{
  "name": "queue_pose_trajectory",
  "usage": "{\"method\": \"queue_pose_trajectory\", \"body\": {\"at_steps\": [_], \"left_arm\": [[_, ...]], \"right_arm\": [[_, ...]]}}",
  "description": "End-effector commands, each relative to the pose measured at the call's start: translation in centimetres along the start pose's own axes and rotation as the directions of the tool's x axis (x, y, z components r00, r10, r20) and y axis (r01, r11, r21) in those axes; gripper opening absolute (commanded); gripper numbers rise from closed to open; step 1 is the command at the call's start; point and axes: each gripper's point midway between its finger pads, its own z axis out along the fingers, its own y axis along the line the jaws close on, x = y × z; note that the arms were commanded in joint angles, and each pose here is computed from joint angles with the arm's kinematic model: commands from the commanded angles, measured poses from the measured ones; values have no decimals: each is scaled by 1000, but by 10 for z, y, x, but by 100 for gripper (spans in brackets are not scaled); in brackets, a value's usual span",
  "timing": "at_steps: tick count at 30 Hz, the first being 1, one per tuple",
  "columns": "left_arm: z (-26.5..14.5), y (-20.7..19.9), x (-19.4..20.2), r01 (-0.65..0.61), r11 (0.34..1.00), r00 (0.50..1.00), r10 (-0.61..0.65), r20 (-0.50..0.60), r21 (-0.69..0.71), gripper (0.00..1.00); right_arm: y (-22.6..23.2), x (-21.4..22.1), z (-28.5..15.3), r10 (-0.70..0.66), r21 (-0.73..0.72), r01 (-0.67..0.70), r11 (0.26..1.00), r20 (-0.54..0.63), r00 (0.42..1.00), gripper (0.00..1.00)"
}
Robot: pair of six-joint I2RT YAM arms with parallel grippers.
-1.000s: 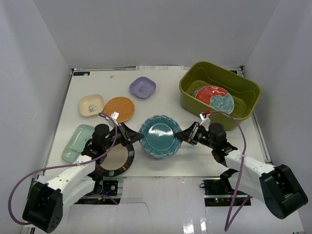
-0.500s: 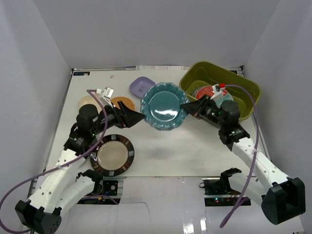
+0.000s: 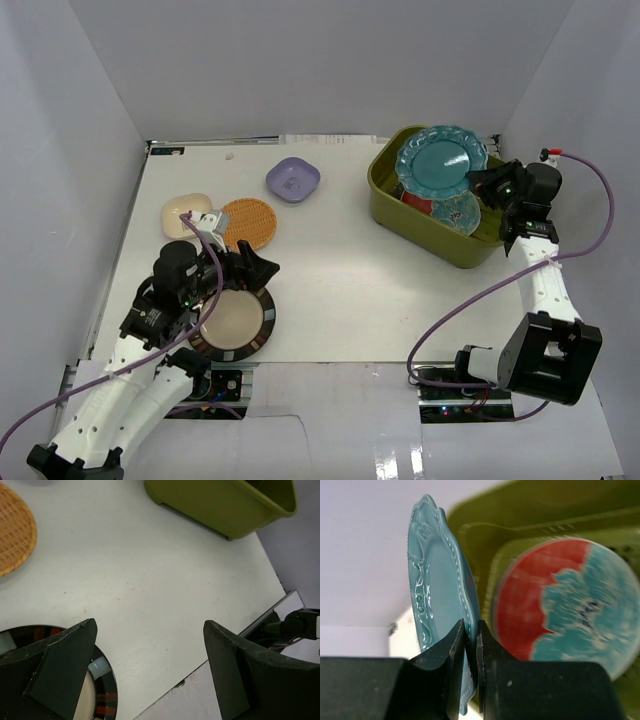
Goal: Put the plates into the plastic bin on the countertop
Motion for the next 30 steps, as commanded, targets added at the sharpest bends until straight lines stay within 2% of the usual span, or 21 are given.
{"method": "queue_pose_trajectory", "body": {"at_steps": [1,10,15,20,23,26,27,30], "left_arm": [[-6,12,0,-49,997,998,51,36,-56,98],[-3,10,4,-61,998,998,61,26,-32,98],[-5,10,3,-65,997,997,66,35,-29,98],[-6,10,3,-66,997,997,67,42,-33,98],[-5,10,3,-66,997,997,67,39,-30,98],[-5,10,3,-65,997,997,66,37,-30,98],[-5,10,3,-65,997,997,66,40,-30,98],[-5,10,3,-64,997,997,65,40,-33,98]], "right_arm": [[24,-40,-1,-53,-54,58,997,100,994,8],[-42,-12,19,-65,121,61,991,32,997,8],[-68,11,29,-45,164,52,985,-51,998,8],[-83,21,29,-58,209,75,975,-86,995,8],[-91,22,27,-81,244,104,964,-101,992,13],[-100,23,23,-105,288,137,948,-124,987,32],[-103,22,22,-115,306,150,940,-130,985,50],[-109,17,15,-161,348,203,915,-146,976,73]]}}
